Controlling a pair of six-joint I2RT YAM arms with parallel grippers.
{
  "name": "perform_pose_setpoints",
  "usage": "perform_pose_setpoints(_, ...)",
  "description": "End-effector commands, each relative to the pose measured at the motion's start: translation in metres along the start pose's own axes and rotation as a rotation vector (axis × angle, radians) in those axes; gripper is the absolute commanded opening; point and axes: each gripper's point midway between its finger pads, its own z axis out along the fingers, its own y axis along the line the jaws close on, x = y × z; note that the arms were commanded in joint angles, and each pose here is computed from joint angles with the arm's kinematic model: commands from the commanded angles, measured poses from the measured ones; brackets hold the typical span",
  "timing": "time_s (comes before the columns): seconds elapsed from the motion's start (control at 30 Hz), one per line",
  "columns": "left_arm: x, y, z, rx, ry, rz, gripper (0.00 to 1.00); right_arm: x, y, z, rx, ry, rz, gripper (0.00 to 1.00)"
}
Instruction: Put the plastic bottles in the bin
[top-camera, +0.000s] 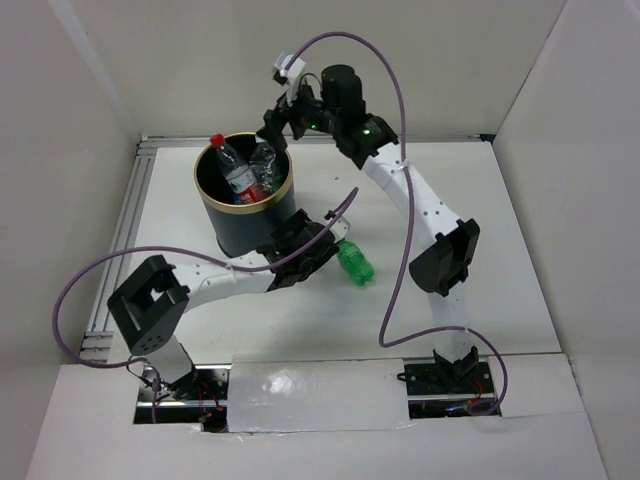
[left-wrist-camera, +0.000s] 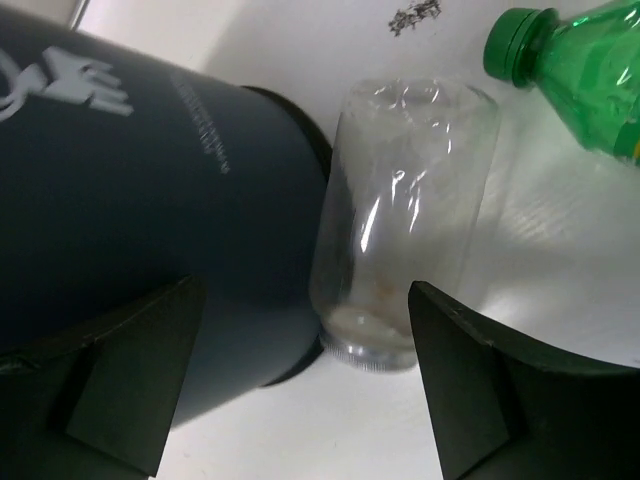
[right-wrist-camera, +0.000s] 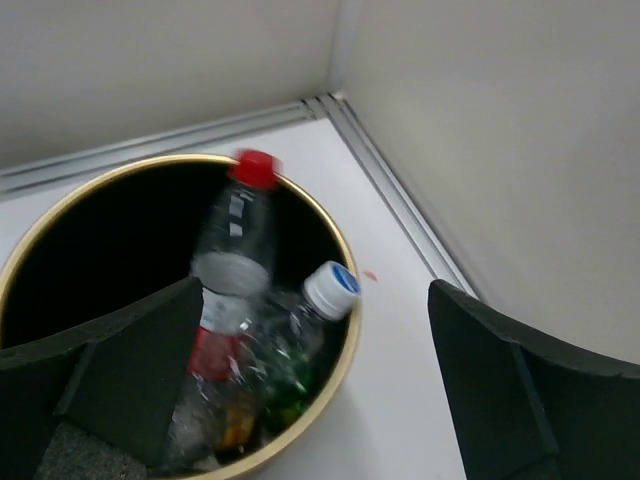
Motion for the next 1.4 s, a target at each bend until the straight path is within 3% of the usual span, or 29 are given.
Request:
perform_pose_setpoints(0.0,-0.028,0.009,0.018,-0.012,-0.058,0.001,0.96,-0.052,-0.064,-0.085,0.196,-0.054,-0.005,1.00)
perform_pose_setpoints(0.17,-0.019,0.001,0.052,0.000,0.010,0.031,0.97,-0.010,-0.111,-0.156,0.271,0.028,0.101,1.00)
perform_pose_setpoints(0.2,-0.012,-0.008,0.059,0.017,0.037,0.051,0.97,0.024,-0.124,-0.172,0.303,0.087,0.149,1.00)
perform_pose_setpoints(0.27,-0.006,-0.013,0.066,0.042,0.056,0.058,0.97,0.025,-0.123,-0.198,0.325,0.086,0.155,1.00)
perform_pose_setpoints(0.3,-0.003,-0.018,0.073,0.047,0.073,0.070,0.97,0.052,-0.129,-0.210,0.350,0.132,0.197,1.00)
perform_pose_setpoints(0.47,0.027,-0.033,0.088,0.065,0.170,0.083,0.95,0.093,-0.112,-0.243,0.340,0.193,0.289,1.00)
perform_pose_setpoints(0.53,0.036,-0.034,0.089,0.077,0.207,0.062,0.83,0.118,-0.099,-0.247,0.306,0.220,0.340,1.00)
perform_pose_setpoints(0.6,0.033,-0.036,0.088,0.084,0.207,0.034,0.62,0.127,-0.089,-0.254,0.292,0.236,0.353,1.00)
perform_pose_setpoints(0.63,0.030,-0.033,0.084,0.082,0.205,0.020,0.44,0.148,-0.084,-0.257,0.287,0.275,0.390,1.00)
perform_pose_setpoints(0.7,0.018,-0.029,0.074,0.079,0.177,-0.017,0.29,0.154,-0.075,-0.261,0.281,0.290,0.396,0.99)
perform_pose_setpoints(0.77,-0.015,-0.024,0.045,0.096,0.100,-0.077,0.19,0.172,-0.069,-0.271,0.276,0.326,0.426,0.79)
perform_pose_setpoints(0.8,-0.034,-0.017,0.033,0.095,0.058,-0.127,0.15,0.177,-0.066,-0.271,0.272,0.337,0.440,0.65)
perform_pose_setpoints(0.83,-0.050,-0.009,0.019,0.096,0.021,-0.159,0.13,0.181,-0.068,-0.276,0.285,0.342,0.451,0.46)
perform_pose_setpoints(0.87,-0.084,0.013,-0.009,0.089,-0.074,-0.225,0.13,0.193,-0.067,-0.284,0.291,0.360,0.489,0.21)
perform_pose_setpoints(0.9,-0.099,0.025,-0.024,0.098,-0.120,-0.267,0.13,0.200,-0.064,-0.287,0.294,0.374,0.511,0.20)
perform_pose_setpoints(0.97,-0.128,0.050,-0.056,0.111,-0.217,-0.348,0.13,0.217,-0.061,-0.296,0.298,0.390,0.558,0.26)
perform_pose_setpoints(1.0,-0.151,0.076,-0.086,0.100,-0.310,-0.413,0.13,0.222,-0.055,-0.296,0.282,0.400,0.567,0.49)
perform_pose_setpoints(1.07,-0.174,0.111,-0.113,0.094,-0.415,-0.497,0.13,0.236,-0.043,-0.294,0.240,0.431,0.588,0.63)
perform_pose_setpoints(1.1,-0.182,0.130,-0.131,0.088,-0.470,-0.548,0.13,0.241,-0.039,-0.291,0.226,0.444,0.603,0.75)
perform_pose_setpoints(1.23,-0.177,0.192,-0.145,-0.039,-0.519,-0.666,0.15,0.259,-0.008,-0.270,0.102,0.508,0.644,0.80)
perform_pose_setpoints(1.37,-0.130,0.231,-0.119,-0.190,-0.418,-0.717,0.18,0.275,0.019,-0.241,0.008,0.577,0.659,0.87)
